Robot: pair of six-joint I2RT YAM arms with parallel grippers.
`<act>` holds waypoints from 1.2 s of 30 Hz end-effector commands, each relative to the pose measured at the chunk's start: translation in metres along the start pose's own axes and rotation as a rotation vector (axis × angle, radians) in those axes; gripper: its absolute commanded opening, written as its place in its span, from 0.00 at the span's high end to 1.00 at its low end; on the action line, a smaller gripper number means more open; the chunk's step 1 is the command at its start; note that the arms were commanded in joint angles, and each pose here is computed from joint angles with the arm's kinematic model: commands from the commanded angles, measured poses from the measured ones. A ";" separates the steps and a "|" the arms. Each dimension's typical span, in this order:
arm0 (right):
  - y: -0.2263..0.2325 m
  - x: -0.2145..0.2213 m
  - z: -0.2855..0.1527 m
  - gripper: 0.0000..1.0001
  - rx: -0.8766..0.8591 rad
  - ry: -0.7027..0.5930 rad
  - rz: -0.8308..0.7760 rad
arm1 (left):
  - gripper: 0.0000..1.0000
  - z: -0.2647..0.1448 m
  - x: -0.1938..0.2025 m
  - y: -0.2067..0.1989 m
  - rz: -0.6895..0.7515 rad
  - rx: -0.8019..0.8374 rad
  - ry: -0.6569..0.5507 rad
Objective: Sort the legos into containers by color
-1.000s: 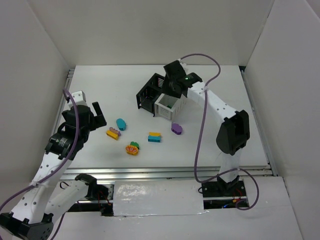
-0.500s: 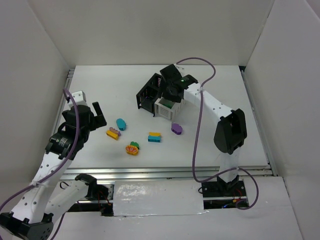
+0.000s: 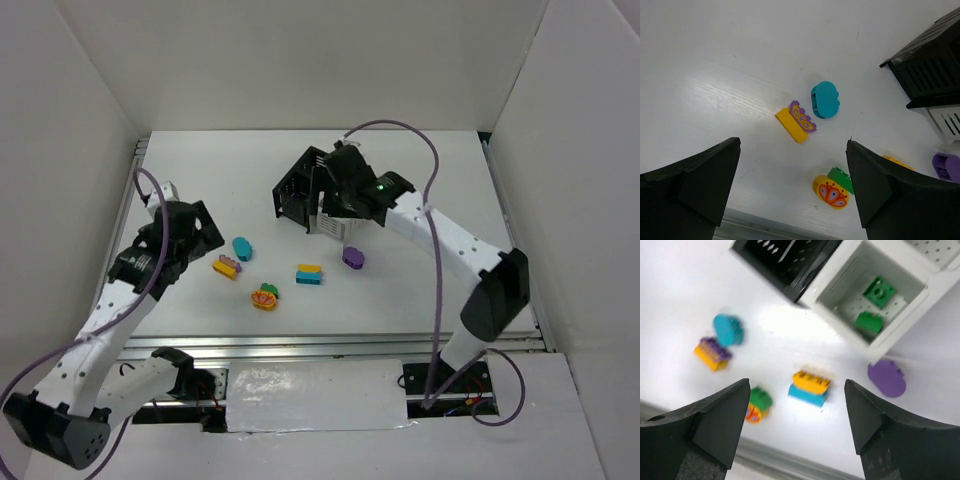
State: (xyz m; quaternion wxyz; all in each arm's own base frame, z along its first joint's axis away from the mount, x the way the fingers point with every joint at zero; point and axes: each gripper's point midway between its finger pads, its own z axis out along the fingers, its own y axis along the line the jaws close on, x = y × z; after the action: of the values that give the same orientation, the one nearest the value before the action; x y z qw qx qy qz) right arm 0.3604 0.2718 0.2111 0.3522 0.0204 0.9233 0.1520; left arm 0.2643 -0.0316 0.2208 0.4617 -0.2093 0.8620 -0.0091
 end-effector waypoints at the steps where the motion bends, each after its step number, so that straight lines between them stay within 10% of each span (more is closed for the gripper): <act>1: 0.012 -0.003 -0.039 0.17 -0.123 -0.074 -0.029 | 0.00 0.014 0.043 -0.007 -0.235 -0.061 0.140; 6: -0.010 0.028 -0.055 0.15 -0.128 -0.056 -0.023 | 0.01 0.023 0.095 -0.024 -0.435 -0.092 0.191; 7: -0.013 0.032 -0.057 0.01 -0.128 -0.052 -0.024 | 0.00 0.026 0.107 -0.024 -0.423 -0.132 0.224; 29: -0.034 0.079 -0.068 0.00 -0.194 0.004 -0.106 | 0.02 0.066 0.219 -0.074 -0.432 -0.295 0.469; 36: -0.030 0.082 -0.064 0.00 -0.214 0.014 -0.105 | 0.49 0.064 0.228 -0.065 -0.439 -0.263 0.468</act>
State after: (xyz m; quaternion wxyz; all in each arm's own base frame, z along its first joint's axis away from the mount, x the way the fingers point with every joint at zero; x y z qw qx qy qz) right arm 0.2559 0.2288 0.1853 0.3355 -0.0555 0.9175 0.2063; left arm 0.2387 -0.1702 0.0265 0.2123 -0.4384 0.8720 -0.0485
